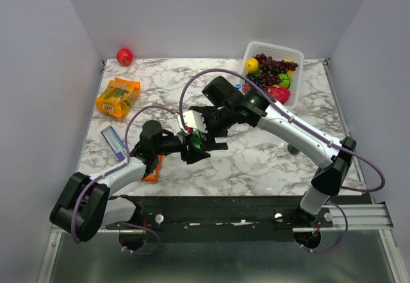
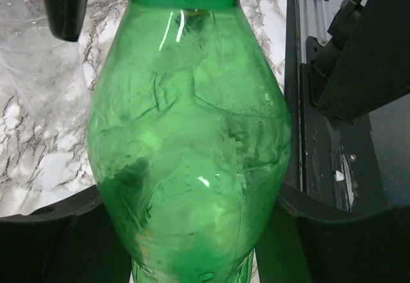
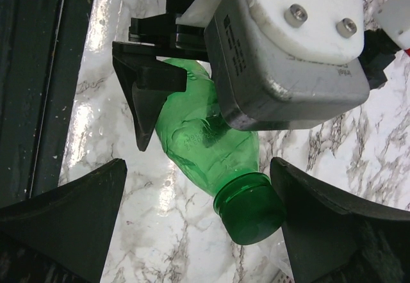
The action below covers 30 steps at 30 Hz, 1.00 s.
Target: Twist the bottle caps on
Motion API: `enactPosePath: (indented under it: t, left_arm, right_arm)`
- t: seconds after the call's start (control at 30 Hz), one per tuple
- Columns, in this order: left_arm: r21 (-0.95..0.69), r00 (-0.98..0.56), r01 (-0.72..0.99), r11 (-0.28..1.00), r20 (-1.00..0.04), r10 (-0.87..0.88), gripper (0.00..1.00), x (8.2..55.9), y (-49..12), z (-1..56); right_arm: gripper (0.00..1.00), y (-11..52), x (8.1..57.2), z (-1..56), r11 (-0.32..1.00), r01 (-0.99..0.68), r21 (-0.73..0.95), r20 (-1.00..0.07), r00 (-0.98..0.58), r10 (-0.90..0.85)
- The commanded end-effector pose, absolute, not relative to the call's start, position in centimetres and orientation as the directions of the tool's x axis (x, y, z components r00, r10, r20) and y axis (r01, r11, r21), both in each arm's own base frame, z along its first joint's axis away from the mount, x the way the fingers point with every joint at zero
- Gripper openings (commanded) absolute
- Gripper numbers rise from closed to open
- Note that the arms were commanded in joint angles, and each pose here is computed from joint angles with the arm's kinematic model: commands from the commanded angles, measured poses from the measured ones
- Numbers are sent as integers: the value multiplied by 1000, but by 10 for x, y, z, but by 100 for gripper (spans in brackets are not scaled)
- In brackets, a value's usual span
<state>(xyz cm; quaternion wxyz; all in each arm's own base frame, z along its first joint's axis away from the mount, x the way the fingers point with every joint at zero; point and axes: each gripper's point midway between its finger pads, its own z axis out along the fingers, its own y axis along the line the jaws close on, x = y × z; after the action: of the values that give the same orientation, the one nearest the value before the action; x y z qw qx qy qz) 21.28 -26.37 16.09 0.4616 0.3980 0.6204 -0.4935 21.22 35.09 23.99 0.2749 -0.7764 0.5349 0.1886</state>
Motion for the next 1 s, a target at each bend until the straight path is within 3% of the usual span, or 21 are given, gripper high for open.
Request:
enactPosePath:
  t: [0.0, 0.2, 0.37, 0.47, 0.53, 0.63, 0.8, 0.97]
  left_arm:
    - [-232, -231, 918, 322, -972, -42, 0, 244, -248, 177]
    - [-140, -150, 953, 270, -988, 17, 0, 236, -249, 177]
    - [-75, -100, 970, 230, -990, 99, 0, 223, -244, 167]
    - [-48, -73, 982, 182, -988, 133, 0, 213, -243, 163]
    - [13, -8, 990, 141, -989, 147, 0, 206, -243, 165]
    - [37, 24, 997, 73, -984, 177, 0, 194, -244, 163]
    - [52, 45, 998, 28, -976, 214, 0, 187, -243, 158]
    - [67, 65, 998, 2, -973, 223, 0, 185, -249, 160]
  right_arm:
    - [100, 295, 188, 220, -187, -979, -80, -455, 202, -867]
    - [100, 285, 224, 217, -63, -989, -132, -396, 111, -912]
    - [100, 270, 247, 229, 13, -999, -46, -365, 5, -931]
    - [100, 288, 243, 270, -78, -993, -93, -540, 116, -833]
    - [100, 303, 235, 309, -133, -968, -214, -672, 245, -698]
    - [99, 311, 215, 326, -196, -939, -281, -740, 342, -578]
    - [98, 320, 179, 323, -353, -872, -339, -732, 480, -484]
    - [95, 325, 169, 307, -412, -845, -341, -706, 520, -481]
